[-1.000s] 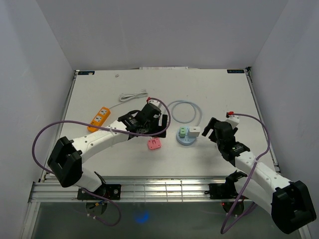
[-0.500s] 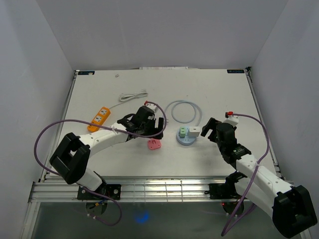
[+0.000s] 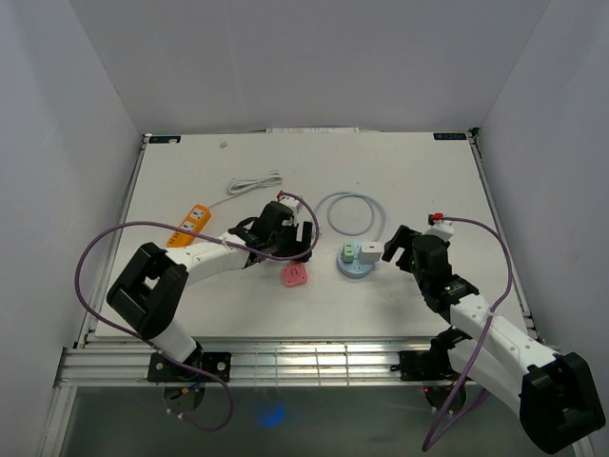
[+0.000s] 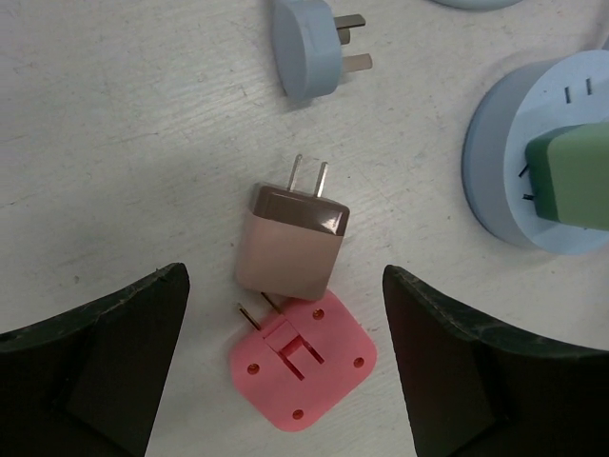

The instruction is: Insert the plug

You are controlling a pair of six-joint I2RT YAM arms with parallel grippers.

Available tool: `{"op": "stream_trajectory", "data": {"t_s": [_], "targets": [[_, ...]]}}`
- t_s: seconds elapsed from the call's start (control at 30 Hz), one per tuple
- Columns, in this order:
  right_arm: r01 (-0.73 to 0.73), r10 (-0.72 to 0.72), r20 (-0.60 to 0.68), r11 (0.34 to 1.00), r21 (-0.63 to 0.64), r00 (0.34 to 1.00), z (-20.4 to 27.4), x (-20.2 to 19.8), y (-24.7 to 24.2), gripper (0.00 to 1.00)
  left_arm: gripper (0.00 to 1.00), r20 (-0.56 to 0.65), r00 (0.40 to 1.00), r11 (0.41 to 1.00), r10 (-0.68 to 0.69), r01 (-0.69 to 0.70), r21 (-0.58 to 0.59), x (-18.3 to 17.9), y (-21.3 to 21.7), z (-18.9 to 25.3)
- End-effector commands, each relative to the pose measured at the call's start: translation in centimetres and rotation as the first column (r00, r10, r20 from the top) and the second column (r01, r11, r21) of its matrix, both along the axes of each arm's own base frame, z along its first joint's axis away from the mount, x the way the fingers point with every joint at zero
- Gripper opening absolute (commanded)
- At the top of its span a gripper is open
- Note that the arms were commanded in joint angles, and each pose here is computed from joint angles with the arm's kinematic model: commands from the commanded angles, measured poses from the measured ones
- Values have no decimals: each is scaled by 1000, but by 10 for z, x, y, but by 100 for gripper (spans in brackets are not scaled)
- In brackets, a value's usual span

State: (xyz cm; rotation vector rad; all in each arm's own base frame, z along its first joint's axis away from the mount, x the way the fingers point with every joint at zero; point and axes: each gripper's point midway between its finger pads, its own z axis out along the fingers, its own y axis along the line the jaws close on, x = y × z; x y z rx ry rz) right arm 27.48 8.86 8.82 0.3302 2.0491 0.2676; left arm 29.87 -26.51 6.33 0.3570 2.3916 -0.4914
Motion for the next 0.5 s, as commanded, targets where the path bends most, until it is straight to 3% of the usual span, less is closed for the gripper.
{"op": "stream_trajectory", "data": {"t_s": [0.0, 0.2, 0.47], "targets": [[-10, 10, 33, 1000, 1, 999, 6, 6, 2, 91, 93, 22, 1000, 1000, -13, 13, 1, 4, 2, -4], [-9, 9, 27, 1000, -1, 1000, 5, 8, 3, 91, 90, 35, 999, 999, -11, 9, 53, 8, 8, -15], [-8, 8, 16, 1000, -4, 1000, 2, 9, 3, 91, 82, 32, 999, 999, -34, 33, 39, 4, 6, -20]]}}
